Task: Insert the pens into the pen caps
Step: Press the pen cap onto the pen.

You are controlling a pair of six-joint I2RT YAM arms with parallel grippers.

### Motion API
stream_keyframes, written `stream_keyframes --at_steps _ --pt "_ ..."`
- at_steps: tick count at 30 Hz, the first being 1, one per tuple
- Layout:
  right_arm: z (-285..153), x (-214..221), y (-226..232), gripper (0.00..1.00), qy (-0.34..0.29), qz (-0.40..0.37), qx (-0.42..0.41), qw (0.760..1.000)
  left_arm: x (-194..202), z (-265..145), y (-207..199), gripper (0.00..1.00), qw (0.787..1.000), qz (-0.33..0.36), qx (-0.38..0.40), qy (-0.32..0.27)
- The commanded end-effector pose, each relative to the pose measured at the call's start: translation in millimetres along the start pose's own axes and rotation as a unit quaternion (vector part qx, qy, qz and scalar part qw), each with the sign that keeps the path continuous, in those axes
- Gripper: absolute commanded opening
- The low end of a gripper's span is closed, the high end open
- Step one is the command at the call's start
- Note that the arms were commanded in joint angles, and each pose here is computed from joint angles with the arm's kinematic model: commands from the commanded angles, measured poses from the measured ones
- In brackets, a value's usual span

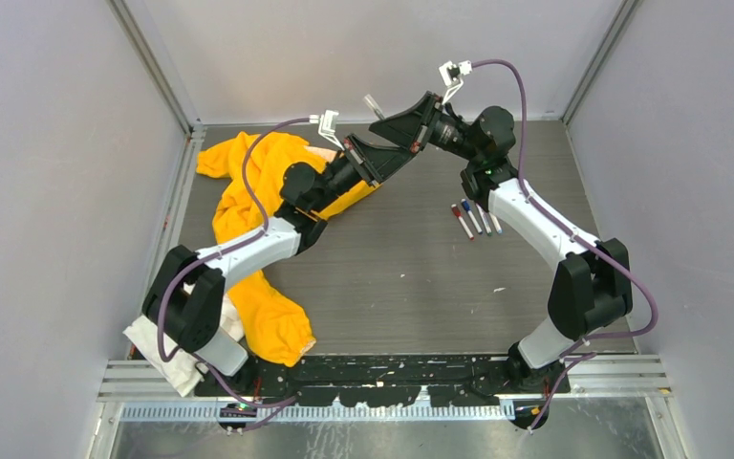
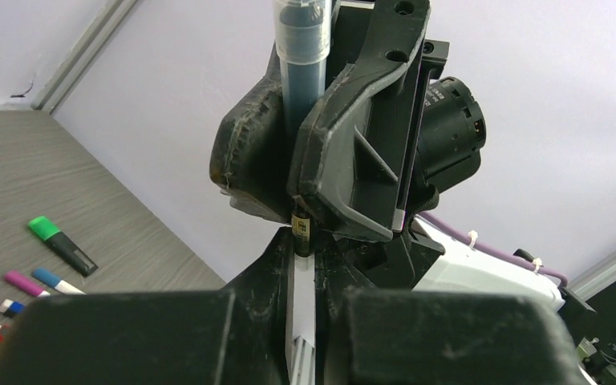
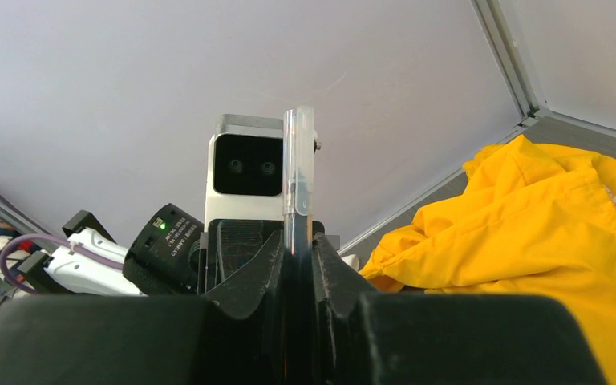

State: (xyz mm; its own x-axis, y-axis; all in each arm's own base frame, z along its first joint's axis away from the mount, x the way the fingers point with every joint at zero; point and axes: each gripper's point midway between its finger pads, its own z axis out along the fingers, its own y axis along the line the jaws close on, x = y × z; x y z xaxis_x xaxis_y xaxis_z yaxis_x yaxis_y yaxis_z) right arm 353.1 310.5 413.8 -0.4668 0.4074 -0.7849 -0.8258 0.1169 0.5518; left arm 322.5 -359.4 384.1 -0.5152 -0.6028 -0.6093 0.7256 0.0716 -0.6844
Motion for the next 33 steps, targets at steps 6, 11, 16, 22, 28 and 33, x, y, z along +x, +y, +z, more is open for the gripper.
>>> stream_keyframes --at_steps 6,11,16,22,28,33 --pt "-6.9 -10.3 39.5 0.18 0.008 -0.061 -0.059 0.996 -8.9 -10.0 -14.2 0.01 0.998 0.054 0.018 0.004" --pt "-10.2 -4.2 41.7 0.37 0.027 -0.070 -0.069 0.995 -11.3 -17.8 -13.9 0.01 0.997 0.075 0.011 0.020" --pt "-12.4 2.9 42.1 0.43 0.048 -0.072 -0.073 0.994 -11.4 -21.2 -16.4 0.01 0.995 0.090 0.011 0.035" --pt "-13.9 5.6 44.3 0.37 0.061 -0.080 -0.078 0.992 -7.4 -23.4 -20.7 0.01 0.993 0.097 0.015 0.060" --pt "-14.8 12.4 39.5 0.08 0.083 -0.081 -0.073 0.991 -5.6 -27.8 -25.0 0.01 0.991 0.107 0.018 0.081" --pt "-17.5 3.0 43.2 0.01 0.076 -0.098 -0.081 0.989 -6.9 -36.1 -29.1 0.12 0.991 0.104 0.027 0.083"
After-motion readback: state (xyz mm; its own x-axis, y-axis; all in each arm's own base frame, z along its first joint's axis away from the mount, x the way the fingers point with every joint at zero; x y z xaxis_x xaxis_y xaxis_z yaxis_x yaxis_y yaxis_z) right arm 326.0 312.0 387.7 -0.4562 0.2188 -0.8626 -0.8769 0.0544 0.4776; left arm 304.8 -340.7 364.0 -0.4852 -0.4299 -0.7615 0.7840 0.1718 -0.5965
